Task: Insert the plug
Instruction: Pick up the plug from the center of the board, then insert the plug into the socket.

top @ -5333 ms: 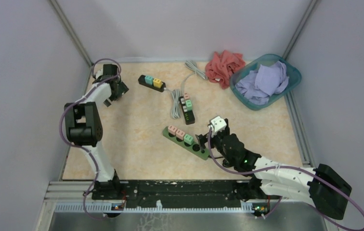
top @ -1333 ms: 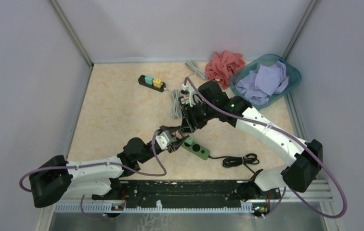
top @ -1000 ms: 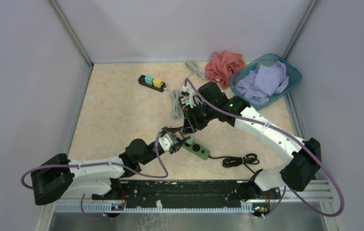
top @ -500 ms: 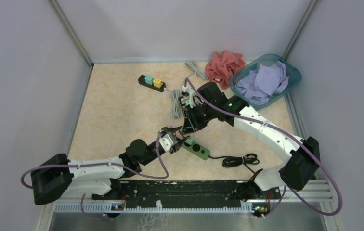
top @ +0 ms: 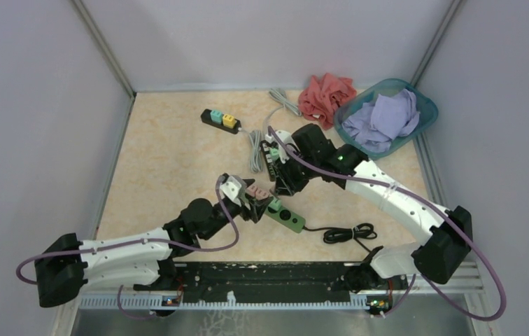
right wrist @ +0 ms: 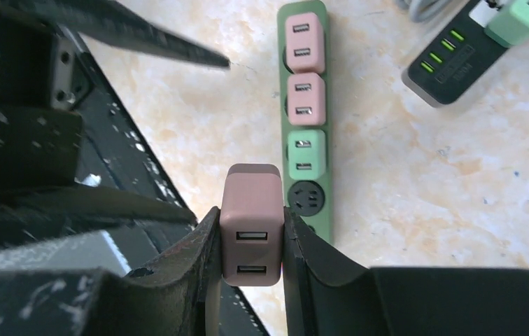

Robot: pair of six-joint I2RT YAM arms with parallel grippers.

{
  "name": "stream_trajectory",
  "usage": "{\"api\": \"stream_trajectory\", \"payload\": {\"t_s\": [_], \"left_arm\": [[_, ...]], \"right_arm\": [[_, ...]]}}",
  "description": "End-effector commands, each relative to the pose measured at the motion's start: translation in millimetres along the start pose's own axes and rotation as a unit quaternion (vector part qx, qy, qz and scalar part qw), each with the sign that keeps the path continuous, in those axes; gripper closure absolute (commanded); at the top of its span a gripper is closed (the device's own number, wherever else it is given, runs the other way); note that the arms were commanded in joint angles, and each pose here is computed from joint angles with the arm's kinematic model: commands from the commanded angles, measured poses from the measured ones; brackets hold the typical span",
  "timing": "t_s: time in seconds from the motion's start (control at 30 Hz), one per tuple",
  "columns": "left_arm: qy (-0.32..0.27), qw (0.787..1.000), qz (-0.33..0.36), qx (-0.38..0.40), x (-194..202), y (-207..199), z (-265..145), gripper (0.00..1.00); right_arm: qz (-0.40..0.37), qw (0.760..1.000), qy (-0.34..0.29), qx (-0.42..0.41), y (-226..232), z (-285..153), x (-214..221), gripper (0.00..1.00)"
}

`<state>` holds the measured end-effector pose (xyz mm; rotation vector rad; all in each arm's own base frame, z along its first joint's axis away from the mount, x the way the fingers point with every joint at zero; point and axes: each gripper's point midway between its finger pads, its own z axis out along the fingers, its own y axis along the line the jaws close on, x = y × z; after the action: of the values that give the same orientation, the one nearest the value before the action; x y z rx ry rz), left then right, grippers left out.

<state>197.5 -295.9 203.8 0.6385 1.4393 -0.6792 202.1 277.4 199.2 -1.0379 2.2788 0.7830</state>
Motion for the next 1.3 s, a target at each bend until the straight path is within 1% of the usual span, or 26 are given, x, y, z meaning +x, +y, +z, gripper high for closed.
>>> {"api": "stream_trajectory", "payload": {"t_s": [0.0,0.13,0.2,0.33,0.43,0.63,0.7,0.77,0.87,0.93,1.1,1.27], "left_arm": [[0.034,0.988,-0.128,-0.077,3.8,14.4,-6.7,0.13],[0.064,0.970,-0.203,-0.117,11.2,18.6,-11.6,0.05],[0.084,0.958,-0.236,-0.136,21.1,19.7,-14.8,0.00],[0.114,0.932,-0.301,-0.167,36.9,21.0,-20.3,0.00],[0.132,0.906,-0.357,-0.186,47.8,20.1,-24.9,0.00],[0.151,0.854,-0.445,-0.223,79.6,24.8,-34.4,0.01],[0.155,0.833,-0.485,-0.216,88.2,23.0,-33.5,0.05],[0.161,0.815,-0.517,-0.207,97.8,22.7,-33.0,0.12],[0.170,0.796,-0.545,-0.203,109.4,22.7,-32.7,0.20],[0.172,0.791,-0.552,-0.200,113.2,21.5,-31.1,0.26],[0.186,0.777,-0.566,-0.203,124.2,18.1,-26.1,0.34],[0.199,0.761,-0.579,-0.215,136.3,18.5,-23.2,0.39]], "right_arm": [[-0.074,0.995,-0.058,0.041,-12.1,-15.4,-10.5,1.00],[-0.096,0.991,-0.076,0.061,-19.5,-17.5,-7.1,1.00],[-0.111,0.990,-0.069,0.059,-20.3,-17.1,-3.4,1.00],[-0.128,0.989,-0.039,0.058,-24.8,-11.2,9.1,1.00],[-0.140,0.988,-0.019,0.058,-29.0,-5.8,19.2,1.00],[-0.154,0.987,-0.014,0.051,-31.1,1.4,30.1,1.00],[-0.155,0.986,-0.012,0.052,-32.7,4.1,32.8,1.00],[-0.156,0.986,-0.012,0.050,-33.3,7.5,35.3,1.00],[-0.153,0.987,0.000,0.055,-38.0,13.5,42.6,1.00],[-0.154,0.987,0.010,0.051,-38.5,16.6,47.1,1.00],[-0.152,0.987,0.018,0.043,-38.5,22.3,53.0,1.00],[-0.150,0.988,0.029,0.034,-38.2,28.2,59.5,1.00]]}}
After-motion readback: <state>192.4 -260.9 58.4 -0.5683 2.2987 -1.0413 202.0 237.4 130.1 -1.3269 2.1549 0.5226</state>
